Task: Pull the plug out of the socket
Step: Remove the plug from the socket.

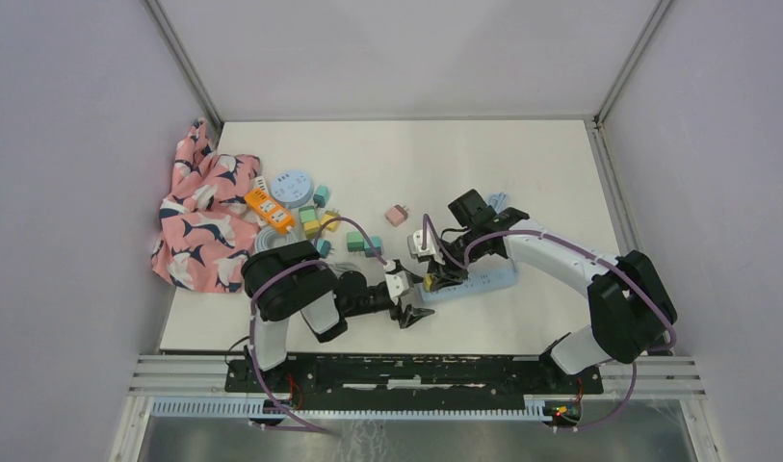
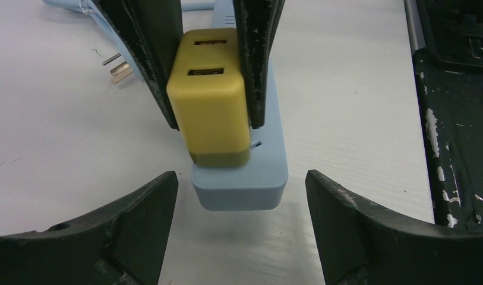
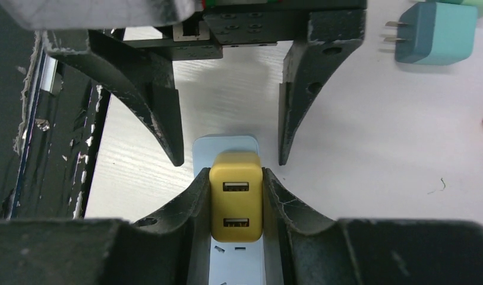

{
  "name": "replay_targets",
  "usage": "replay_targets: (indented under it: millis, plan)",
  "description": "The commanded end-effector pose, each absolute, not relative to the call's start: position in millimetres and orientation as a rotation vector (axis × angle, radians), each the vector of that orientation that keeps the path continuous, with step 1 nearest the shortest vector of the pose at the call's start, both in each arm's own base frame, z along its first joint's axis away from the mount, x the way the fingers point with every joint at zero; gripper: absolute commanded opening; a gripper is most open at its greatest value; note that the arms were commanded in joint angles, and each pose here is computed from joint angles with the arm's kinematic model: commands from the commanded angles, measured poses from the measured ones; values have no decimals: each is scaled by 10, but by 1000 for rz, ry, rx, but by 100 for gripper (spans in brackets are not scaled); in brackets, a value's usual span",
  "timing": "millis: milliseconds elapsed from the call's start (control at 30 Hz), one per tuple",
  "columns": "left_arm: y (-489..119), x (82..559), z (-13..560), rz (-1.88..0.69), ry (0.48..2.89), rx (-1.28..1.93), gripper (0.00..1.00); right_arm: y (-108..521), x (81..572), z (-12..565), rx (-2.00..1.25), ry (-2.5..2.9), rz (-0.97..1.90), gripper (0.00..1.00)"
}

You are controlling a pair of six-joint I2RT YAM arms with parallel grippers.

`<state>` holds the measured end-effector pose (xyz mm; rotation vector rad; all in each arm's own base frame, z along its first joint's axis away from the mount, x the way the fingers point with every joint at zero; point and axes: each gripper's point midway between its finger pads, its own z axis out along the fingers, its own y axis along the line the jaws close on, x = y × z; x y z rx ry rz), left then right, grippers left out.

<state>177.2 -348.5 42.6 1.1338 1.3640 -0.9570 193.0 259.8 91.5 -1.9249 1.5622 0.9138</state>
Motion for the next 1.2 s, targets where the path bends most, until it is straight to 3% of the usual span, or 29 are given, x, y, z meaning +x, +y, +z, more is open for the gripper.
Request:
replay_targets:
  millis: [0, 167, 400, 567, 667, 1033, 1167]
  plan:
    - [-3615, 1789, 907, -988, 1143, 1077, 84, 2729, 1943, 1069, -1841, 1550, 962, 0]
    - [-3603, 1817, 916, -984, 1157, 1057, 69, 2777, 1896, 1030, -1842, 1554, 990, 0]
    - [-3596, 1824, 924, -991, 1161, 1052, 65, 2817, 1874, 1013, -1847, 1553, 996, 0]
    - [-3585, 1840, 936, -1007, 1168, 1042, 21, 2803, 1875, 1018, -1856, 1552, 987, 0]
    - [-3574, 1846, 933, -1017, 1174, 1041, 4, 2801, 1856, 1074, -1869, 1533, 995, 0]
    - [-3580, 1851, 911, -1049, 1179, 1049, 3, 2878, 1618, 1218, -1894, 1465, 1096, 0]
    - [-3572, 1842, 900, -1048, 1179, 1055, 3, 2868, 1816, 1220, -1874, 1547, 1051, 0]
